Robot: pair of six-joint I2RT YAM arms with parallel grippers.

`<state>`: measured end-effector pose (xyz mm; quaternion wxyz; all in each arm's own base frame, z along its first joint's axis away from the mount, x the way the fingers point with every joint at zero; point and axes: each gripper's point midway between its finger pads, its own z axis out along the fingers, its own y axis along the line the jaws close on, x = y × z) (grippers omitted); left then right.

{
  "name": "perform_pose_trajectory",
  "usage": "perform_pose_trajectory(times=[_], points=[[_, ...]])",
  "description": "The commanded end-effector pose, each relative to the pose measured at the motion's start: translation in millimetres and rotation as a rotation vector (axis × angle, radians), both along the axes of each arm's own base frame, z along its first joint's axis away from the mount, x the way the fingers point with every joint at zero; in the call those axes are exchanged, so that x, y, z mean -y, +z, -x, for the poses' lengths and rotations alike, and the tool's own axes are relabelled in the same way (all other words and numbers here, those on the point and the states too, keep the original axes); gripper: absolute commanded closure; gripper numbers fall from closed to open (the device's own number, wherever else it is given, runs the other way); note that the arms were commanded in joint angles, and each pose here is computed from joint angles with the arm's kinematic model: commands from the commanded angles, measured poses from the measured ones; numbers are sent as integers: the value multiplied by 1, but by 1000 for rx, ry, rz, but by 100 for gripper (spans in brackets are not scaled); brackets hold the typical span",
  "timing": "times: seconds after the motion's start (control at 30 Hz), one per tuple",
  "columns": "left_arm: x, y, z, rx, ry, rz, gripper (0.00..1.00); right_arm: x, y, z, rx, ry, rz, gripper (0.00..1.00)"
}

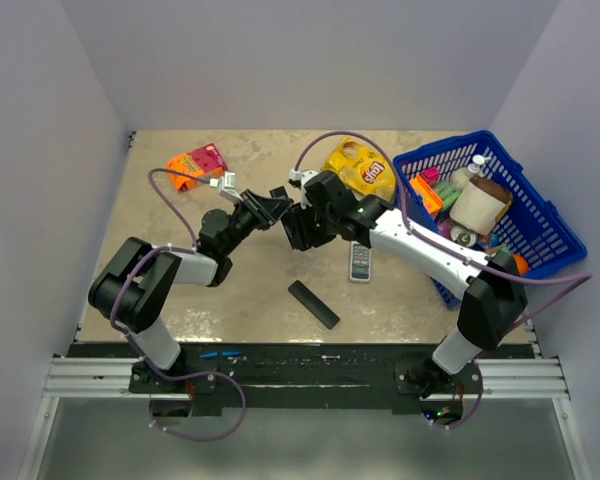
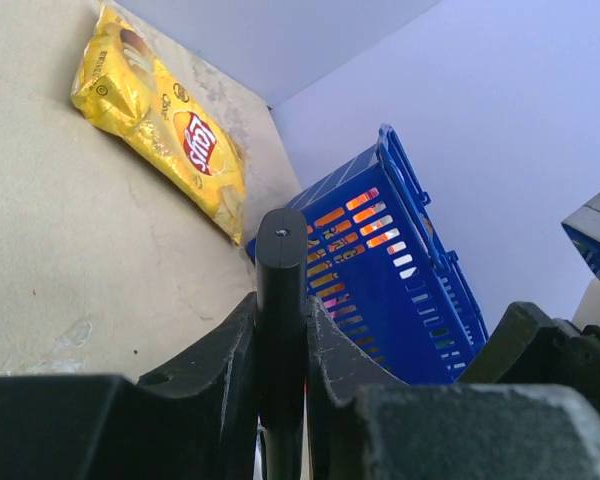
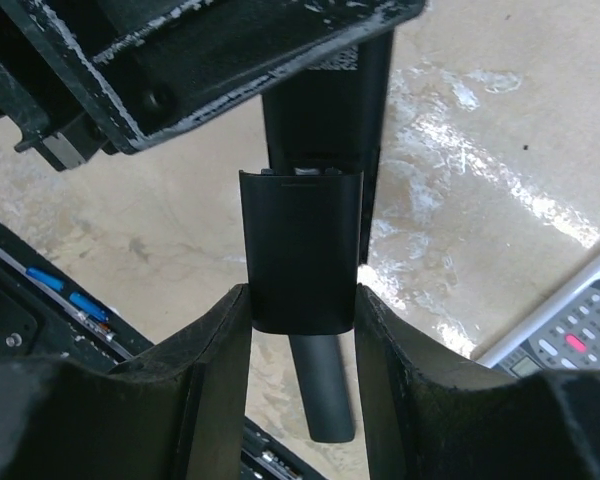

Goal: Load the batteries into the remote control
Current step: Load the battery cover into the remote control.

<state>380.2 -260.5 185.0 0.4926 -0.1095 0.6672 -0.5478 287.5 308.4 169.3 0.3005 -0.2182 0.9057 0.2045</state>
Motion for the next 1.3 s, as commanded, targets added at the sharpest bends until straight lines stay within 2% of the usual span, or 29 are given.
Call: perform_pose_trajectory(times=[0.0, 0.37, 0.97, 1.27], points=[[3, 32, -1, 109, 0, 54, 100, -14, 17, -5, 29, -3, -32, 78], [-2, 35, 2, 51, 20, 135, 100, -1, 7, -9, 40, -65, 28, 78], [2, 39, 6, 26, -6, 150, 100, -4, 7, -6, 68, -8, 60, 75], [2, 41, 10, 14, -2, 172, 100, -3, 10, -9, 68, -34, 57, 73]])
